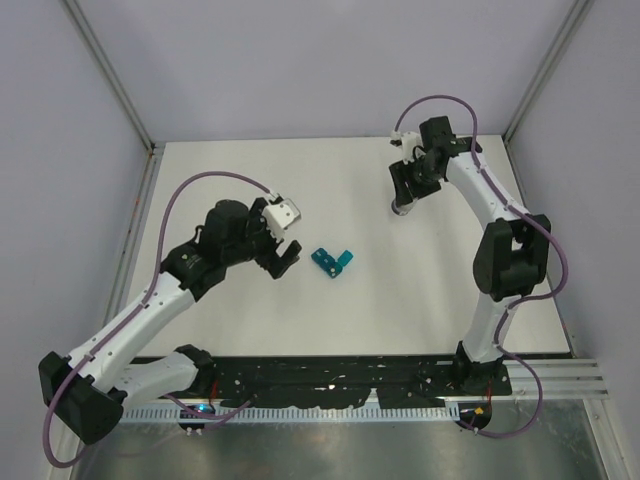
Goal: Sort the pills into containers
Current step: Place the pill bottle at the center of the board.
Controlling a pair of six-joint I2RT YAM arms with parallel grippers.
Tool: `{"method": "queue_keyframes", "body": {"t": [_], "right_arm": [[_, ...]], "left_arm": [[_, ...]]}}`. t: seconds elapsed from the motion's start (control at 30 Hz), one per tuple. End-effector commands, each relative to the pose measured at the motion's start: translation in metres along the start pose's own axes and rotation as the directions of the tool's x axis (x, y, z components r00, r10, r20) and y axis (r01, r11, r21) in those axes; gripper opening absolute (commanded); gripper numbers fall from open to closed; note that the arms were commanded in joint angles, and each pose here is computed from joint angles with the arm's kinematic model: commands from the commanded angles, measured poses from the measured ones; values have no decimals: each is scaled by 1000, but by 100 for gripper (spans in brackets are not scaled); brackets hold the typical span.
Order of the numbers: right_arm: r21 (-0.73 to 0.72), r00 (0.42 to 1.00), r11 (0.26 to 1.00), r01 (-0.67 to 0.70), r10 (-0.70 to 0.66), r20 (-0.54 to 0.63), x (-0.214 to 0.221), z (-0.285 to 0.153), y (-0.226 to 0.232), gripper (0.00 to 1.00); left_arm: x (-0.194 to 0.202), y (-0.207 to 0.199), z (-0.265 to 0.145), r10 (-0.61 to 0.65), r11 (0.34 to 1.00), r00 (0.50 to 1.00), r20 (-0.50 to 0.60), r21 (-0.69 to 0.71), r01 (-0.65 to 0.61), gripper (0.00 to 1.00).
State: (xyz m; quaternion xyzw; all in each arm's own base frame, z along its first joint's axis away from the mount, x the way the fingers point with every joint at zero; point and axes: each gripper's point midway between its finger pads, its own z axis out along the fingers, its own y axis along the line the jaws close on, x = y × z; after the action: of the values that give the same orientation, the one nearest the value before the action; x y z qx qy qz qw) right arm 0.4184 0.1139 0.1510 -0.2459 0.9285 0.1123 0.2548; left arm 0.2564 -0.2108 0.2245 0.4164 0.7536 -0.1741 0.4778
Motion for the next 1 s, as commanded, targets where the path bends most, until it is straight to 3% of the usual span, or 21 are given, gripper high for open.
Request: {"method": "queue_keyframes", "body": {"t": [0.0, 0.3, 0.57, 0.73, 0.97], "right_arm": [[104, 999, 995, 12, -8, -38, -3, 4, -34, 9], [137, 989, 991, 12, 9, -146, 17, 40, -63, 18], [111, 982, 994, 7, 14, -188, 30, 57, -66, 32], [113, 982, 994, 6, 15, -187, 32, 59, -66, 56], [126, 989, 992, 15, 3, -146, 23, 45, -65, 76]], "left_arm": [[1, -9, -9, 24, 999, 999, 25, 47, -25, 91], [8, -15, -13, 33, 997, 999, 22, 70, -34, 90], [10, -19, -12, 33, 995, 999, 20, 91, -35, 90], [12, -21, -10, 33, 994, 999, 12, 101, -34, 90], [20, -26, -3, 47, 988, 999, -24, 149, -43, 92]]}}
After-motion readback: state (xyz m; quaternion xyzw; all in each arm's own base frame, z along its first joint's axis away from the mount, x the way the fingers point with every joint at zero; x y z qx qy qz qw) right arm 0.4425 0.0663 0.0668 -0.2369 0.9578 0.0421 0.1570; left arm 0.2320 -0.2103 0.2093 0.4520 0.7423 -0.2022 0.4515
